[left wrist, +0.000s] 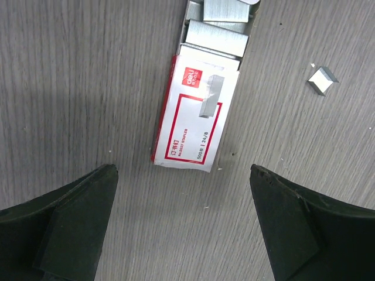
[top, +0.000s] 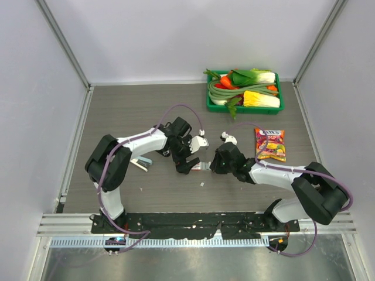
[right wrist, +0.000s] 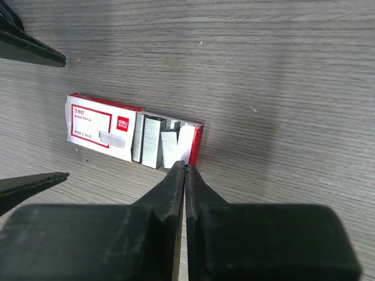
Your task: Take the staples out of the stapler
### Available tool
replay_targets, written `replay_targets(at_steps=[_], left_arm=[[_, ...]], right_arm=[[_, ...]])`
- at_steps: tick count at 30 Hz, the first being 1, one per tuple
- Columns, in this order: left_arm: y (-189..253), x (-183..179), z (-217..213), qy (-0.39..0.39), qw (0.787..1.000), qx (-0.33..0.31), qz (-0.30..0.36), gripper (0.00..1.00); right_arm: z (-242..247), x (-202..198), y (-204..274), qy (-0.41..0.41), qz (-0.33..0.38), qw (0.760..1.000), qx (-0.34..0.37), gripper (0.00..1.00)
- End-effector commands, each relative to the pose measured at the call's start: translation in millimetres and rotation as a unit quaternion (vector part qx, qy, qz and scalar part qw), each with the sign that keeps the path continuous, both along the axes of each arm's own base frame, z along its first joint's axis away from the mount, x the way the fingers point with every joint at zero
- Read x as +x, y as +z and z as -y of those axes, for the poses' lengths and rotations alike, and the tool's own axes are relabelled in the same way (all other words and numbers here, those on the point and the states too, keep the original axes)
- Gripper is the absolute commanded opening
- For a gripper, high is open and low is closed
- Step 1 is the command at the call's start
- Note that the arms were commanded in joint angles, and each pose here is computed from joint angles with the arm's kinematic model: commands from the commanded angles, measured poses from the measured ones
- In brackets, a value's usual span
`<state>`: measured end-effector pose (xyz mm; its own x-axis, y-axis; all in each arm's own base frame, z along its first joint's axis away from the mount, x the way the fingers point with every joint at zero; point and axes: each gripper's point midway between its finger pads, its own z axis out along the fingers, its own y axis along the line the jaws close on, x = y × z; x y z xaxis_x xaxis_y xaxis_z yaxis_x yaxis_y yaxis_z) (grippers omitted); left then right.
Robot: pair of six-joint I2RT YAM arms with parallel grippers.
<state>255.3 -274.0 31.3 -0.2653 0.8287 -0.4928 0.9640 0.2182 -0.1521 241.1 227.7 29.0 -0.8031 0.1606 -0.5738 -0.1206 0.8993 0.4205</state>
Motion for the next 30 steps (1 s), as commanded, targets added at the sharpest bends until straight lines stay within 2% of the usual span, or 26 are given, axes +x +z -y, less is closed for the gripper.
replay_targets(at_steps=[1,4,5,8,16,25,29,30], left_arm=[[5,10,10,-0.017,0.999,-0.01,0.027,1.0],[0,7,7,-0.024,0.999,-0.005,0.022,0.96],[-1,5,5,-0.026,0.999,0.0,0.02,0.89],[0,4,0,-0.033,0.999,0.012,0.025,0.78],[1,6,-18,-0.041,0.997,0.039,0.06,0.74],[-2,16,-25,-0.017,0.994,0.057,0.089,0.61],[-2,10,-20,-0.019,0.996,0.045,0.074,0.45],[-3,9,-19,-0.019,0.996,0.044,0.072,0.44]], right_arm=[[-2,6,4,-0.003,0.012,1.0,0.013,0.07],[-4,6,1,0.0,0.009,1.0,0.014,0.06],[-5,6,2,0.001,0.009,1.0,0.017,0.06],[-6,6,1,0.003,0.008,1.0,0.017,0.04],[-9,7,3,0.006,0.009,1.0,0.021,0.03],[-9,7,6,0.007,0.011,1.0,0.022,0.02],[-9,7,7,0.007,0.012,1.0,0.023,0.02],[-9,8,8,0.007,0.012,1.0,0.023,0.02]])
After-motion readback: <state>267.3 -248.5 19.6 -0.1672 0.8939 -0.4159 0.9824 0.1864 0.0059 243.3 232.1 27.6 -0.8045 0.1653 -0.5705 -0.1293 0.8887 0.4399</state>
